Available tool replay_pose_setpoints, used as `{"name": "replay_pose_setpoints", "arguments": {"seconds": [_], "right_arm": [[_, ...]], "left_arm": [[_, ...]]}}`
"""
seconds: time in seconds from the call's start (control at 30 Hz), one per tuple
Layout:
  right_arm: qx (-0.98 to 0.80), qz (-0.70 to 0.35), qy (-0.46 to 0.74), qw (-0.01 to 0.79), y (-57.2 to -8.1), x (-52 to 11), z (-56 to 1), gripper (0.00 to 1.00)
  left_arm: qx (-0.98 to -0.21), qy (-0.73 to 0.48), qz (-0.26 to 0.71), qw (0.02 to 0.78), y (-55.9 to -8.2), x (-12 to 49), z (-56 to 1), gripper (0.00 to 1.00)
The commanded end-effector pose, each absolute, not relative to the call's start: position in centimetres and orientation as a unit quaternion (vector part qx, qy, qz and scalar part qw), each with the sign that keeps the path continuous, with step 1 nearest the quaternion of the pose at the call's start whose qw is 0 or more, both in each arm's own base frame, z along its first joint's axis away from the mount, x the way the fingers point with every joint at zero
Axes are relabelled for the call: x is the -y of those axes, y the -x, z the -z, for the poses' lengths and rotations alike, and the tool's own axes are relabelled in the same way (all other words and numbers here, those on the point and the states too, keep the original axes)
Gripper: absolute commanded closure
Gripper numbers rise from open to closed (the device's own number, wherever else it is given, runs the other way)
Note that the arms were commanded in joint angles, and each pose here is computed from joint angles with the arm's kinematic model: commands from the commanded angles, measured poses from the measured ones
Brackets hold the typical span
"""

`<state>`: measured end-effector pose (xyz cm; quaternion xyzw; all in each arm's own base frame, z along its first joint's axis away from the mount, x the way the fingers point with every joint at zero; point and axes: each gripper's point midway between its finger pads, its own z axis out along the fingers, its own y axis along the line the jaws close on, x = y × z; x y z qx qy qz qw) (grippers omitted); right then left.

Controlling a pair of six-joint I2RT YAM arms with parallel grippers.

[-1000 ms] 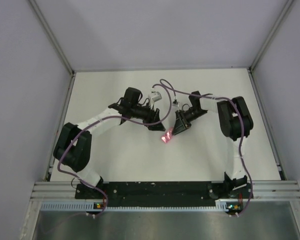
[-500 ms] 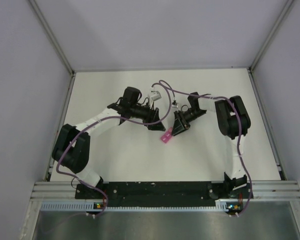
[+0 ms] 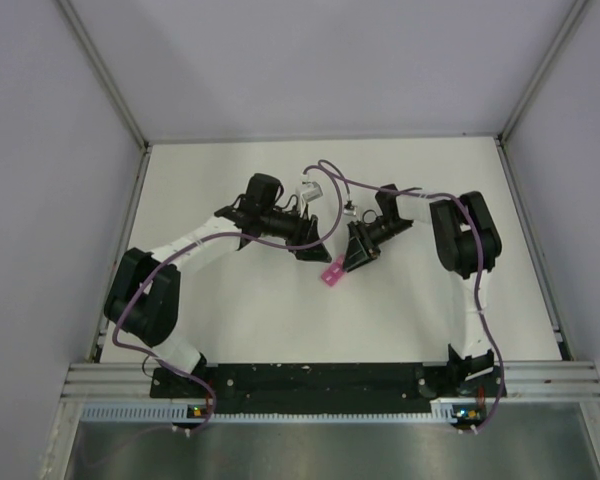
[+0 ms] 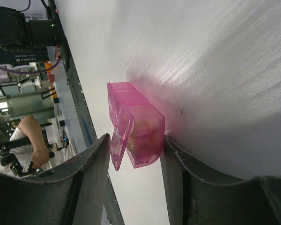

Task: Sort the pills into containers
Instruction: Place the pill container at the center of the board.

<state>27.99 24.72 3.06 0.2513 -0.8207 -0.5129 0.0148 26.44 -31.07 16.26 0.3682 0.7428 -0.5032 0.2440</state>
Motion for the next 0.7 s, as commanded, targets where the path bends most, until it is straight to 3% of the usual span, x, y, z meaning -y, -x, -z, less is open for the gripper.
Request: {"name": "replay_pose_setpoints", "arguments": {"seconds": [0.0,0.67], "right_arm": [[0.842,0.454,-0.291,-0.009,-28.6,-23.8,-1.3,0.53],[0.876,0.4,-0.269,-0.001,-28.6,-21.5,-1.2,0.38]], "left_arm": [[-0.713,-0.385,0.518,0.274,-26.3,31.2,-18.9,0.27],[-0.71,-0.385,0.523,0.272,-26.1,31.3,-19.1,0.27]]}}
